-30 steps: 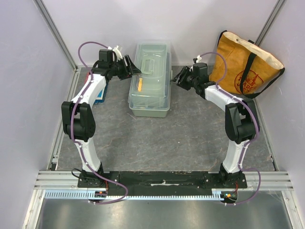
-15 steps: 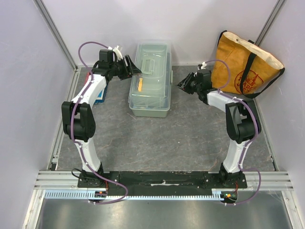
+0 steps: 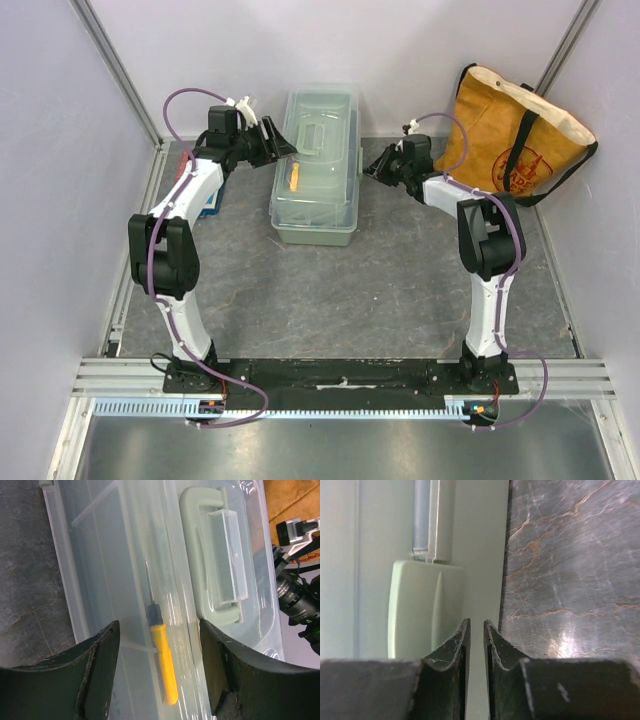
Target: Pack the tool kit
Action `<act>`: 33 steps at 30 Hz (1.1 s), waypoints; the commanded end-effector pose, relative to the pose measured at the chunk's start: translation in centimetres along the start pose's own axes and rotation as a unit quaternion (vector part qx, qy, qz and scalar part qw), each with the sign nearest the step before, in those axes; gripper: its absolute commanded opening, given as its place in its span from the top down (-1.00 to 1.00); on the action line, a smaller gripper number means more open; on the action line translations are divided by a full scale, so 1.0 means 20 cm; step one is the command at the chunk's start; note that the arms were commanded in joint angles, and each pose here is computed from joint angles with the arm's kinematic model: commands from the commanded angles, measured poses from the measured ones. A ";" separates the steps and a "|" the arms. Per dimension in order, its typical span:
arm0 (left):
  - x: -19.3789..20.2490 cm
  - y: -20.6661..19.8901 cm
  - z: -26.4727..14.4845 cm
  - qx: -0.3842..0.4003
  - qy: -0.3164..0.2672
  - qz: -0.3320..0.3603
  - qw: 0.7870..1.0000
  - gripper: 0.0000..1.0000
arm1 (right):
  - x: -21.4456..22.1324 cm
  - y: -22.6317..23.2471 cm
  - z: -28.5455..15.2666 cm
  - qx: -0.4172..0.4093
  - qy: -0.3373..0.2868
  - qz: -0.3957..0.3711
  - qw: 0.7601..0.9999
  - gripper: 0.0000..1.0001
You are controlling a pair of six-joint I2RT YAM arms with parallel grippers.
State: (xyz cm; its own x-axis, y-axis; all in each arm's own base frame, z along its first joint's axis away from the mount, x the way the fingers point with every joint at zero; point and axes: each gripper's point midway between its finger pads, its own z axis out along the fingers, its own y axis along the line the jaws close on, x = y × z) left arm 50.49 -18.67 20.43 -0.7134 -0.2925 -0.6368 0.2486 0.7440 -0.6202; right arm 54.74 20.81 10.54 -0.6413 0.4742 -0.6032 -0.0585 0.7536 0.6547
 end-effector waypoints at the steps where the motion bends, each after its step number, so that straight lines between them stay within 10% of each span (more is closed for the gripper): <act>1: 0.56 0.04 0.07 -0.001 0.170 -0.052 0.984 -0.34 | -0.03 0.24 0.02 -0.087 -0.014 -0.039 0.995 0.56; 11: 0.63 -0.05 0.06 0.055 0.180 -0.053 0.981 -0.33 | -0.03 0.49 -0.05 -0.167 -0.040 -0.044 0.984 0.60; 16: 0.55 0.03 0.00 -0.014 0.136 -0.040 0.990 -0.33 | -0.02 0.04 -0.09 0.067 -0.032 -0.046 0.996 0.74; 21: 0.42 0.10 -0.16 -0.091 0.074 -0.018 0.993 -0.52 | -0.01 -0.49 -0.39 0.302 -0.061 -0.087 0.947 0.80; 26: 0.30 0.06 -0.39 -0.134 0.010 0.004 0.991 -0.79 | -0.03 -0.57 -0.70 0.347 -0.088 -0.091 0.929 0.34; 33: 0.34 -0.08 -0.80 -0.132 -0.057 0.045 0.989 -0.84 | -0.07 -0.34 -1.09 0.292 -0.117 -0.099 0.944 -0.91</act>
State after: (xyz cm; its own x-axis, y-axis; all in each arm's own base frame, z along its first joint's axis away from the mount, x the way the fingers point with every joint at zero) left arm 38.98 -14.08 22.57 -0.6546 -0.3164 -0.6866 0.0976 0.8652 -0.4918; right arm 41.60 5.60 11.19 -0.5534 0.3481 -0.7567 0.3544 0.9205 0.1644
